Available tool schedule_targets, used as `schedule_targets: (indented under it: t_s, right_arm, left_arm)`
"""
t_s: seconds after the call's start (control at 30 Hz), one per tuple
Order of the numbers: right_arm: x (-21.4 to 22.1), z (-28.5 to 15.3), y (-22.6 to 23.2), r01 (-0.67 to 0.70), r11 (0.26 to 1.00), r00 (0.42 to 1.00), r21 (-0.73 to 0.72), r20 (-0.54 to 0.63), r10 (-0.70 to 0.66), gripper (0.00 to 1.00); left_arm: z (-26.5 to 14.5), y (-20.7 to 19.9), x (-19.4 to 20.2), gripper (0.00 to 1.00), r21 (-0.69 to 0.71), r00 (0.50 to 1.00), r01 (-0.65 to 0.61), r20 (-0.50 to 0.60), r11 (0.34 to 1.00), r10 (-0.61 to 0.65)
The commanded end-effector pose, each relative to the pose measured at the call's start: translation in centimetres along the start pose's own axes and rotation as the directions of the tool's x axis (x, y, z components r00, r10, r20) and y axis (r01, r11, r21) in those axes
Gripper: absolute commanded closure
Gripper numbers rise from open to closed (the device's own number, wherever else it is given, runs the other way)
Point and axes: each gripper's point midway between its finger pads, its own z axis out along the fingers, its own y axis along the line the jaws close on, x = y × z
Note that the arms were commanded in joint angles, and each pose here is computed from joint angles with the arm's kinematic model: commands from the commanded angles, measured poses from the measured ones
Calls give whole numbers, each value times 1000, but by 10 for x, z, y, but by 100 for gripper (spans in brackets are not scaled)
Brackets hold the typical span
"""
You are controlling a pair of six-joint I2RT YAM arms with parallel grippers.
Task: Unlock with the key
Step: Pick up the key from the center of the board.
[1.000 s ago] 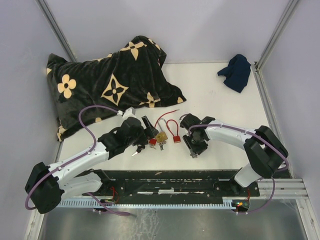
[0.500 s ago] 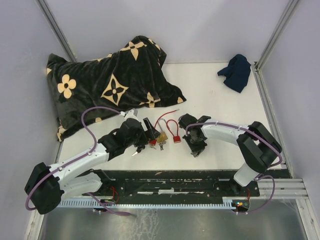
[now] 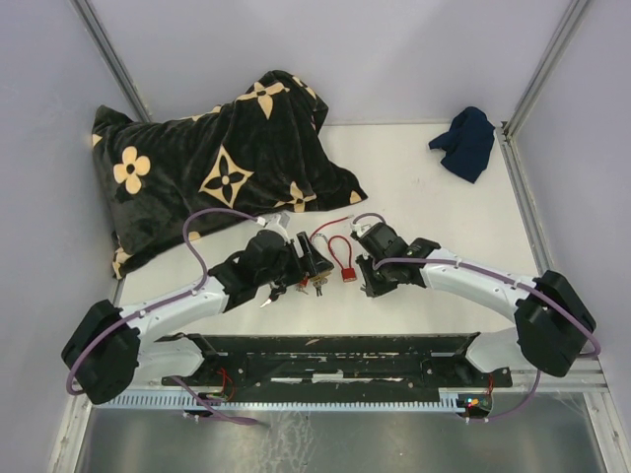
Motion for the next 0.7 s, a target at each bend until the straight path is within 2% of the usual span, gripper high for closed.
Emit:
schedule_targets:
  t_s: [0.0, 0.27, 0.67]
  right_arm:
    - [-27, -5, 20, -15, 998, 988, -58, 150, 24, 85]
    - [-42, -8, 36, -84, 992, 967, -96, 233, 104, 86]
    - [-49, -9, 40, -235, 959, 914, -158, 300, 273, 87]
  left_arm:
    - [7, -31, -1, 20, 151, 1000, 23, -19, 988, -20]
    - [27, -44, 15, 34, 221, 995, 58, -90, 973, -39]
    - [37, -32, 23, 43, 225, 980, 196, -81, 954, -182]
